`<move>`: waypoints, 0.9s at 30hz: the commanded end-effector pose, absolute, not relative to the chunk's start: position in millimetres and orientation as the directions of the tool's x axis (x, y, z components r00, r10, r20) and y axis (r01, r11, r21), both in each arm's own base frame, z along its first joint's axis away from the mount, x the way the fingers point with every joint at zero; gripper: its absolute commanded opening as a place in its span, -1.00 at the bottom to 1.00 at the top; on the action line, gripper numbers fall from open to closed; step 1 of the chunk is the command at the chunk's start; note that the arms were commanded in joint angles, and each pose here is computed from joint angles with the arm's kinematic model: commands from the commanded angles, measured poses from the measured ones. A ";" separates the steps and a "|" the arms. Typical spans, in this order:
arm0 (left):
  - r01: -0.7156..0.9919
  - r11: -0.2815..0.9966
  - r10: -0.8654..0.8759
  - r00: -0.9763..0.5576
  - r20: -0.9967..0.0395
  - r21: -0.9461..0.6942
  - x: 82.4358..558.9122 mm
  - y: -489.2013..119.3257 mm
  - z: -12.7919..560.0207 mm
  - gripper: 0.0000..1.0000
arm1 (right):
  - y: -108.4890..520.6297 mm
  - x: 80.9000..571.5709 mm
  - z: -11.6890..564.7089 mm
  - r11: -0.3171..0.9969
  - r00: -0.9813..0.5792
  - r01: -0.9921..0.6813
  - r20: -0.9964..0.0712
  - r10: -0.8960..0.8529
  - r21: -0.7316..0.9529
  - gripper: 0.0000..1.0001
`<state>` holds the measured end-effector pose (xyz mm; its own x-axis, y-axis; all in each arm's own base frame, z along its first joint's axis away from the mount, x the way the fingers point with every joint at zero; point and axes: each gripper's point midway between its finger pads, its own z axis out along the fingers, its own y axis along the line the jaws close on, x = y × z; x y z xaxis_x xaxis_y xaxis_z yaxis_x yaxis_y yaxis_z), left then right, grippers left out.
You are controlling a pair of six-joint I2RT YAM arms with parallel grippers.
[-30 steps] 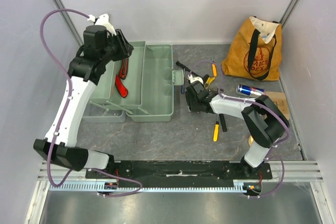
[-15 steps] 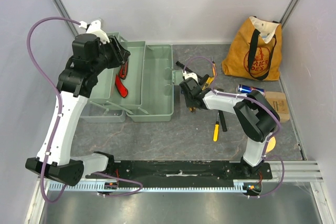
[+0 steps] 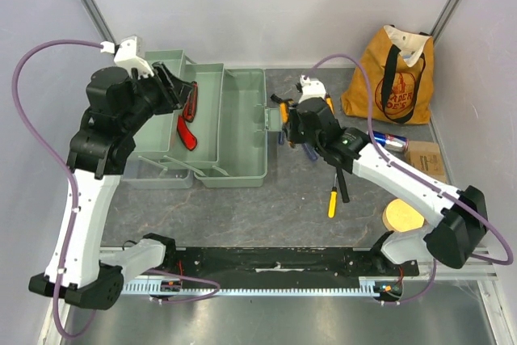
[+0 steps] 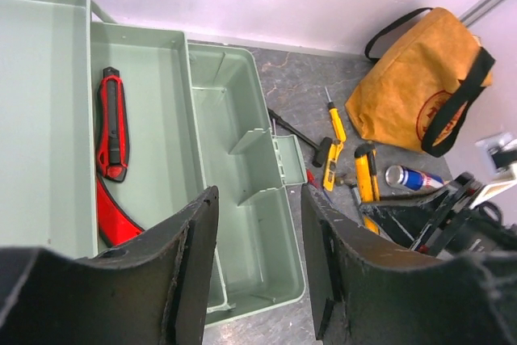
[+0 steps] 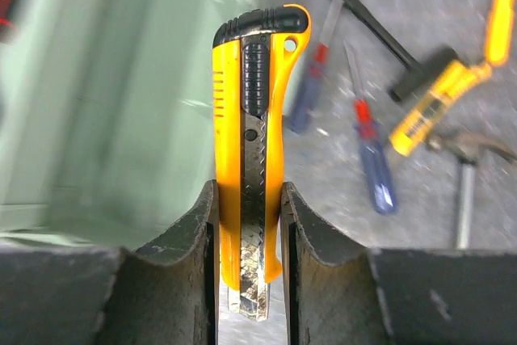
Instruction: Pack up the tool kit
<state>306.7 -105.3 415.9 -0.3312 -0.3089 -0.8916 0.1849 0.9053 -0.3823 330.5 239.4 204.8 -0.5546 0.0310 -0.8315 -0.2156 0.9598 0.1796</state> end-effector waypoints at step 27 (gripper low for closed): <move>0.334 0.840 -0.355 -0.258 -0.898 -0.428 241.2 -111.3 448.5 0.10 | 503.9 351.7 198.8 0.903 -0.470 -0.389 -0.882 -0.024 0.183 -0.61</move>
<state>246.5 -106.3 437.8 -0.2708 -0.3299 -0.9043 0.3015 0.8631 -0.4052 340.1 498.9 192.0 -0.4939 -0.0670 -0.8669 -0.4340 0.8829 0.1790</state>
